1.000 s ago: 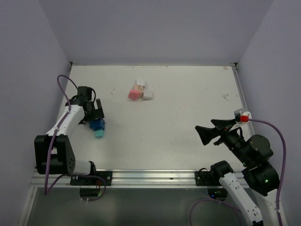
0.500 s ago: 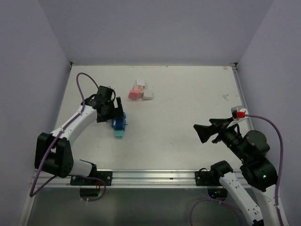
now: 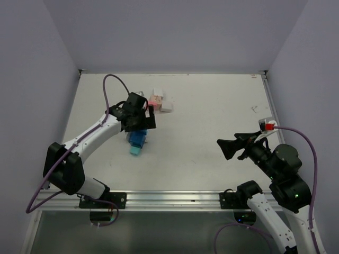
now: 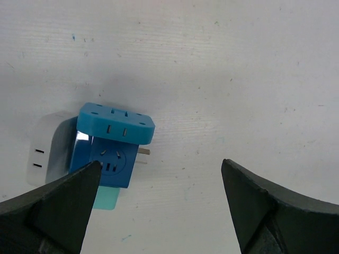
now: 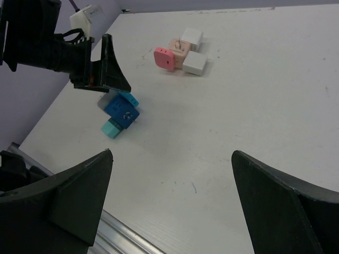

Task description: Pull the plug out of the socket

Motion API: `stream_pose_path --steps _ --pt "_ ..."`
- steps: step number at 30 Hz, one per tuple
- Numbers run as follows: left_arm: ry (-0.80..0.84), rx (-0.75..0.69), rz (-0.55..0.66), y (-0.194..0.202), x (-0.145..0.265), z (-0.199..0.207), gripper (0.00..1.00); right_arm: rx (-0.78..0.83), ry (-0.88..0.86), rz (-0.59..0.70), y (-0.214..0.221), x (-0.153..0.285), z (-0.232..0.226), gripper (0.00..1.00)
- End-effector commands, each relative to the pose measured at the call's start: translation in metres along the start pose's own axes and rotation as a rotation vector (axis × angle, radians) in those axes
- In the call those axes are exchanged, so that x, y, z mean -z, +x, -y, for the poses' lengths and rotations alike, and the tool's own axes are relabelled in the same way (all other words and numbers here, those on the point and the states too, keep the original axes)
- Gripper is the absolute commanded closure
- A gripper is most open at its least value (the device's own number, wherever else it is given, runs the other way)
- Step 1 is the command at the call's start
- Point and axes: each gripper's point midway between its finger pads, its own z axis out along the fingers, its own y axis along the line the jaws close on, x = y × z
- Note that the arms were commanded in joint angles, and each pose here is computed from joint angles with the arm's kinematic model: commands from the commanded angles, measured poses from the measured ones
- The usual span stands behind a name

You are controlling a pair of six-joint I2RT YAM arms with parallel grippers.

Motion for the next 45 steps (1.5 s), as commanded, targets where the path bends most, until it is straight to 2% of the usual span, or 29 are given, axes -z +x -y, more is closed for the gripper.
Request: stream_pose_path --steps 1,7,12,15,24,32,38,45 --pt "-0.007 0.000 0.130 -0.037 0.031 0.008 0.00 -0.001 -0.017 0.003 -0.005 0.001 -0.005 0.01" --pt "-0.099 -0.044 0.154 -0.028 0.051 -0.018 0.00 0.004 -0.014 -0.009 -0.001 0.000 -0.003 0.01" --pt "-0.136 -0.092 0.146 -0.002 0.039 -0.042 0.00 0.006 -0.009 -0.031 0.004 -0.004 -0.001 0.01" --pt "-0.153 -0.117 0.190 0.003 0.034 -0.055 0.01 0.005 -0.020 -0.041 0.006 -0.003 -0.003 0.01" --pt "-0.114 -0.161 0.246 -0.007 0.022 -0.069 0.00 -0.008 -0.030 -0.053 0.008 -0.005 -0.005 0.01" --pt "-0.029 -0.177 0.196 -0.001 0.001 -0.072 0.00 -0.011 -0.040 -0.061 0.008 -0.007 -0.007 0.01" --pt "0.079 -0.198 0.181 0.002 -0.006 -0.053 0.00 -0.014 -0.044 -0.072 0.007 -0.010 -0.008 0.01" --pt "0.011 -0.196 0.119 0.012 -0.023 -0.064 0.00 -0.016 -0.048 -0.075 0.005 -0.013 -0.009 0.01"
